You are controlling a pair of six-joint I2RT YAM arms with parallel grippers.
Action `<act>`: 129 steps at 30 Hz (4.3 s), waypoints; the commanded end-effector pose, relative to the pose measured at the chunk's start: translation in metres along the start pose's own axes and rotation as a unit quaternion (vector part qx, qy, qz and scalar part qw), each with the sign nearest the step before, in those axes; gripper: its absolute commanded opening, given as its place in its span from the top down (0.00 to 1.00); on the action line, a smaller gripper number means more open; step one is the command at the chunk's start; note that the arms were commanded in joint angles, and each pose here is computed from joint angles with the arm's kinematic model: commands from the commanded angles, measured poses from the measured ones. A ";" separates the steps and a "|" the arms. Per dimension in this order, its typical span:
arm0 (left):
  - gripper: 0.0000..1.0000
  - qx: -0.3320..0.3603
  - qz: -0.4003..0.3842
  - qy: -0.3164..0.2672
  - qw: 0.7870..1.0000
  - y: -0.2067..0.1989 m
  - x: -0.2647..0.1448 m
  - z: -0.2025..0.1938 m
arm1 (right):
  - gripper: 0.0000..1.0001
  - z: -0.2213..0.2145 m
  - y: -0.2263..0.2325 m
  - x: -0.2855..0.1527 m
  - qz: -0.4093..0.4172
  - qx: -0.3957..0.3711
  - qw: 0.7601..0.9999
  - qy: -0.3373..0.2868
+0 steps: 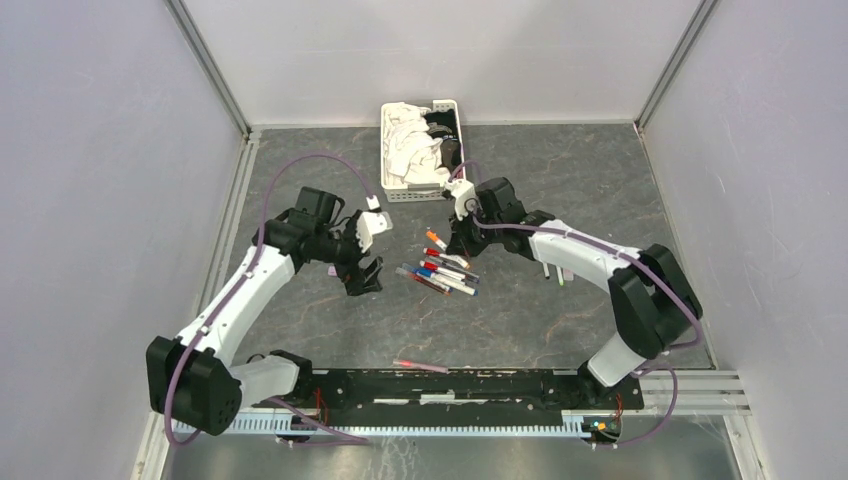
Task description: Open the pen caps
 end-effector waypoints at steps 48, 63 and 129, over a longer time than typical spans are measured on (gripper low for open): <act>0.97 0.245 -0.157 0.036 0.956 -0.068 0.039 0.003 | 0.72 0.029 0.189 -0.015 0.418 0.049 0.907 0.007; 0.98 0.260 -0.122 0.049 0.957 -0.054 0.037 0.006 | 1.00 0.011 0.186 -0.025 0.425 0.061 0.903 0.009; 0.72 0.248 -0.154 0.016 0.956 -0.066 0.015 0.018 | 0.77 0.052 0.192 -0.028 0.403 0.034 0.914 -0.021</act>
Point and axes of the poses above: each gripper's point midway between its finger pads, its own x axis out along the fingers, its own y axis along the line the jaws close on, z = x × y, the point moved 1 cm from there along -x, back along the fingers, and after that the axes turned 3 degrees about -x, right-handed, at the moved point
